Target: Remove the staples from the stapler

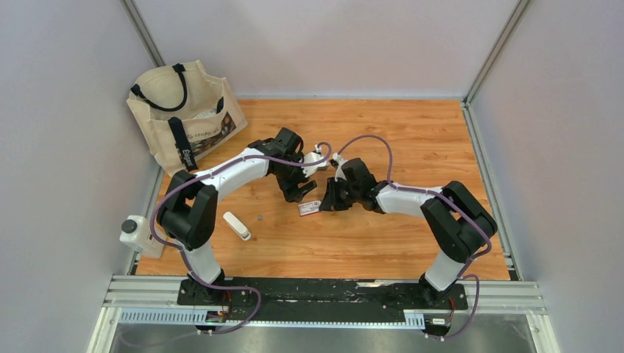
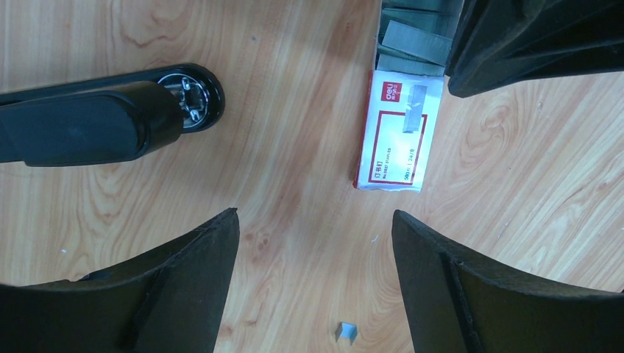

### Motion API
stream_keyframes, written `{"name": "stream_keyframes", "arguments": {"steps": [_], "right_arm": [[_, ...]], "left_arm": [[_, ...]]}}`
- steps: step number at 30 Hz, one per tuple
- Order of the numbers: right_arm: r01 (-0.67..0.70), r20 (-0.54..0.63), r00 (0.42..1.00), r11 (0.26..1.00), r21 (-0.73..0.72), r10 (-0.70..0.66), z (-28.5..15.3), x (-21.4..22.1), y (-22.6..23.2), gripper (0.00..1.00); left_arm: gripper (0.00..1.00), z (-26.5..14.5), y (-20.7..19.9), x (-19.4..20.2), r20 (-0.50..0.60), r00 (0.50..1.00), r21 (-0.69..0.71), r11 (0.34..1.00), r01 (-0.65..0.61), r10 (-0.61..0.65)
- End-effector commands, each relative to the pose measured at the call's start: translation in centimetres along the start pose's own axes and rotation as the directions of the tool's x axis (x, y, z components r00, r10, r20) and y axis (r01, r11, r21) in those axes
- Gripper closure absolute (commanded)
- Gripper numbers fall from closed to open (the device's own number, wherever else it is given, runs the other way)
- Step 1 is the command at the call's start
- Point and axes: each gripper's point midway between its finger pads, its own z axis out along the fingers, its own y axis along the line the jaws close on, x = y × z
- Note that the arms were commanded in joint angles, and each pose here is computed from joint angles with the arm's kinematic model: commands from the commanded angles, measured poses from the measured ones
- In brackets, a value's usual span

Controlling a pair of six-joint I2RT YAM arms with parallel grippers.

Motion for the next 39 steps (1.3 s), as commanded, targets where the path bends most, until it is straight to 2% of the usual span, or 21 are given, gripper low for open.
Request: {"name": "stream_keyframes", "arguments": {"steps": [1, 9, 15, 21, 25, 33, 39], "right_arm": [[0.02, 0.029, 0.999, 1.0, 0.023, -0.02, 0.4, -1.4, -0.1, 0.88], [-0.001, 0.084, 0.996, 0.998, 0.062, -0.004, -0.8, -1.9, -0.8, 0.86], [0.018, 0.139, 0.99, 0.999, 0.031, -0.022, -2.4, -0.8, 0.2, 0.82], [-0.012, 0.139, 0.99, 0.999, 0.047, 0.006, -1.6, 0.1, -0.6, 0.82], [-0.022, 0.131, 0.991, 0.999, 0.05, 0.015, -0.6, 0.1, -0.8, 0.83], [-0.041, 0.171, 0.985, 0.997, 0.058, 0.03, -0.1, -0.8, -1.1, 0.87], [-0.04, 0.2, 0.979, 0.999, 0.026, 0.034, -0.6, -1.0, -0.5, 0.88]], "left_arm": [[0.16, -1.3, -0.3, -1.2, 0.061, 0.998, -0.005, 1.0, -0.016, 0.016], [0.16, -1.6, -0.5, -1.0, 0.066, 0.998, -0.004, 1.0, -0.016, 0.016], [0.17, -1.3, 1.3, -3.1, 0.097, 0.995, -0.048, 0.999, 0.016, -0.011], [0.19, 1.3, 3.3, -4.8, 0.075, 0.996, -0.064, 0.996, 0.061, -0.056], [0.2, 2.9, 3.1, -5.8, 0.061, 0.998, -0.057, 0.998, 0.028, -0.024], [0.2, 4.1, 2.6, -4.9, 0.031, 0.999, -0.03, 1.0, 0.004, -0.003], [0.19, 3.2, 2.3, -4.4, 0.044, 0.999, -0.053, 0.999, -0.008, 0.01]]}}
